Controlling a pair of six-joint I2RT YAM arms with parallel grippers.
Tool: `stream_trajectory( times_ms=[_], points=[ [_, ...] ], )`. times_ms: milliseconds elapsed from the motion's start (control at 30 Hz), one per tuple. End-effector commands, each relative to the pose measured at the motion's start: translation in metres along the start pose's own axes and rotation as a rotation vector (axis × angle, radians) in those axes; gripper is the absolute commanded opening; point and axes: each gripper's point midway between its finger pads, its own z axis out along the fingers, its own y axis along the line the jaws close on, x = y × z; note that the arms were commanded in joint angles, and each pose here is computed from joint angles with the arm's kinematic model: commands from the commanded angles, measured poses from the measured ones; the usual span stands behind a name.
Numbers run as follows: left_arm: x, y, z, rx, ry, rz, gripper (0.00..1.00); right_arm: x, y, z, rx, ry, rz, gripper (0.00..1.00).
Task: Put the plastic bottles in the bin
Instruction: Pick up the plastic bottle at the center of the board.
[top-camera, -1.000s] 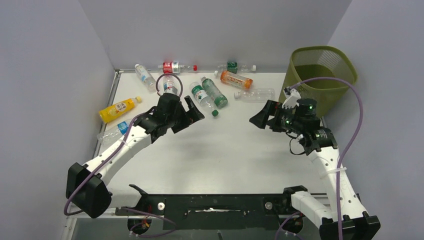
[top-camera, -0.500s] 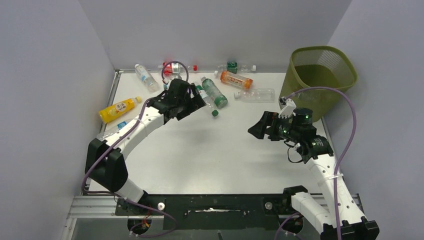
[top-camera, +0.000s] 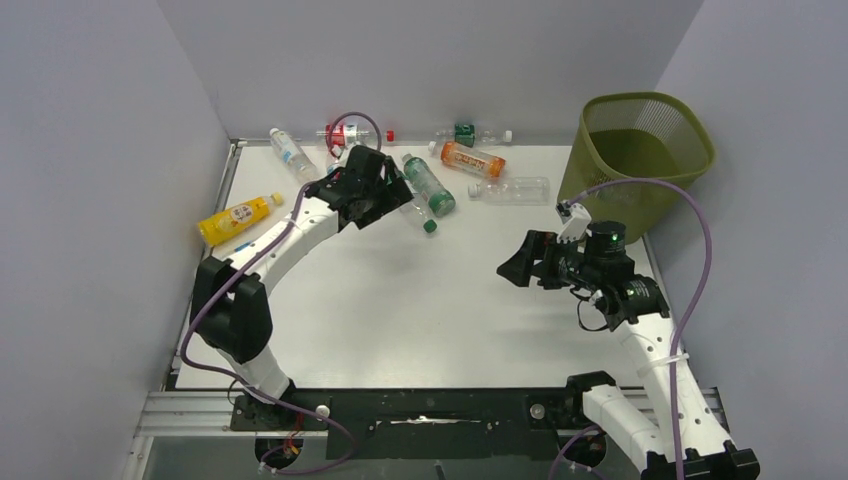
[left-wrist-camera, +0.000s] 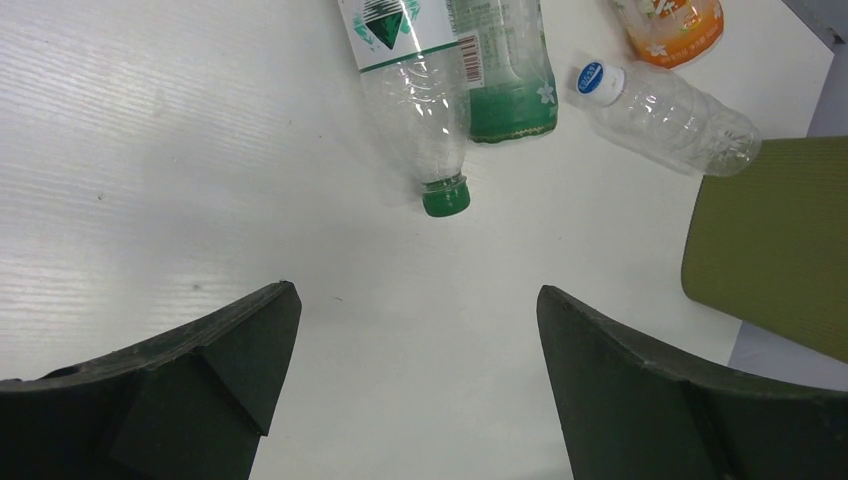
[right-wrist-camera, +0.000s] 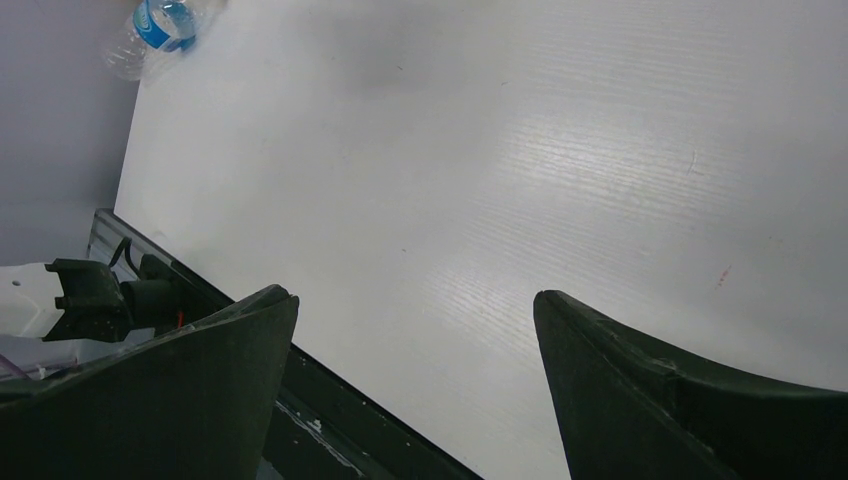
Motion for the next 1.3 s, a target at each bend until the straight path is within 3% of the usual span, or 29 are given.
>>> stream_trajectory(
  times_ms=[0, 600, 1000, 1267],
  points=[
    [-0.03, -0.011, -0.005, 0.021, -0.082, 0.003, 0.9, 0.005, 0.003, -0.004, -0.015, -0.003, -0.017, 0.92],
    [-0.063, 0.042, 0.016, 0.035, -0.046, 0.003, 0.91, 0.005, -0.019, 0.034, 0.048, -0.042, 0.105, 0.92],
    [-0.067, 0.053, 0.03, 0.057, -0.004, -0.006, 0.91, 0.014, -0.002, 0.077, 0.029, 0.042, 0.055, 0.91],
    [-0.079, 0.056, 0.013, 0.007, -0.044, 0.029, 0.91, 0.028, 0.008, 0.09, -0.006, 0.069, 0.013, 0.92]
  ],
)
